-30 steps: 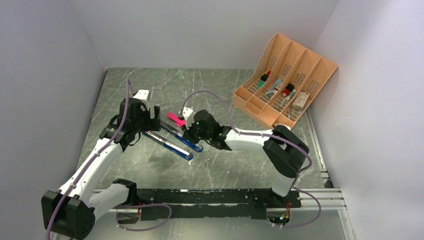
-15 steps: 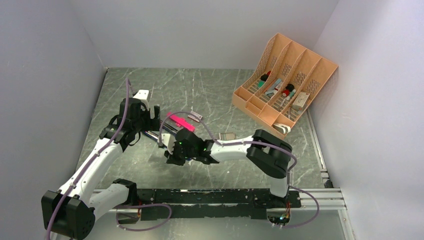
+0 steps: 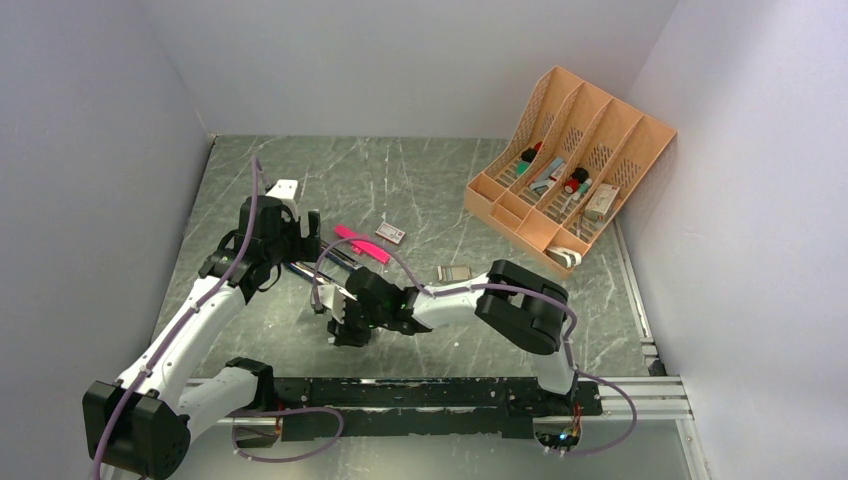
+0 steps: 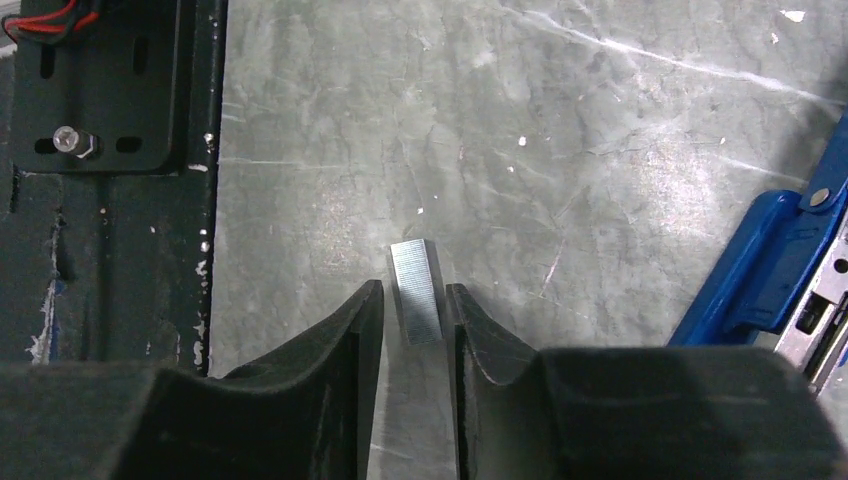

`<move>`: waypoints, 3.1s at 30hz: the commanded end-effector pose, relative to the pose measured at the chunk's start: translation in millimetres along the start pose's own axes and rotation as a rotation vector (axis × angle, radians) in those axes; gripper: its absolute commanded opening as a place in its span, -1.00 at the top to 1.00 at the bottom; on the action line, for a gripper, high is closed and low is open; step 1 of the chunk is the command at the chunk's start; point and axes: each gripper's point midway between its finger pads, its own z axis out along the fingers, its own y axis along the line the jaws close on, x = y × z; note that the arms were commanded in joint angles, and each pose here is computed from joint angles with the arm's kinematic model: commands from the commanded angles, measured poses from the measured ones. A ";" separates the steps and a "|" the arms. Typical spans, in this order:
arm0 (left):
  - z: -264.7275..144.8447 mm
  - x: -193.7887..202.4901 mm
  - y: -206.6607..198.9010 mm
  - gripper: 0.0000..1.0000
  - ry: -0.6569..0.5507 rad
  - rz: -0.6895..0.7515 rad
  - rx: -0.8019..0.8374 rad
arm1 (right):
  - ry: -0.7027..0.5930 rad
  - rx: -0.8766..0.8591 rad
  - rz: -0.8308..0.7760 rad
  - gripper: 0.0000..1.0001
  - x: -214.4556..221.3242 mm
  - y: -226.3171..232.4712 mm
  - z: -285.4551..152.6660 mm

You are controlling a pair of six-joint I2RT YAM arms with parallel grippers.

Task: Load the staples into the stapler

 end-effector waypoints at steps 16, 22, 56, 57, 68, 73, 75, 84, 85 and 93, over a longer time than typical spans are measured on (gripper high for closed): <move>-2.4 -9.6 -7.1 -0.93 -0.037 0.012 0.036 | 0.041 -0.071 -0.060 0.30 49.6 9.6 -1.5; -2.1 -9.4 -7.5 -0.93 -0.037 0.013 0.037 | 0.057 -0.071 -0.039 0.32 61.3 10.1 -4.7; -3.2 -10.0 -10.0 -0.93 -0.039 0.016 0.045 | 0.040 0.316 0.103 0.75 46.3 -27.0 6.0; -3.4 -9.9 -10.6 -0.93 -0.040 0.017 0.047 | 0.034 0.331 0.109 0.75 45.1 -27.1 6.3; -3.4 -9.5 -10.9 -0.93 -0.039 0.019 0.045 | 0.010 0.197 0.052 0.41 71.5 -4.0 13.0; -3.5 -10.0 -10.7 -0.93 -0.041 0.019 0.045 | 0.013 0.180 0.045 0.38 80.1 -3.7 10.9; -3.4 -9.8 -10.9 -0.93 -0.040 0.019 0.045 | 0.018 0.178 0.044 0.38 81.0 -4.2 11.4; -4.0 -10.5 -11.0 -0.93 -0.043 0.018 0.046 | 0.013 0.155 0.031 0.71 78.0 -2.2 13.7; -4.1 -10.3 -11.0 -0.93 -0.043 0.019 0.046 | 0.007 0.137 0.025 0.75 75.8 0.5 13.9; -4.0 -10.5 -10.6 -0.93 -0.043 0.019 0.043 | -0.165 0.147 -0.046 0.99 -5.5 -3.8 -18.1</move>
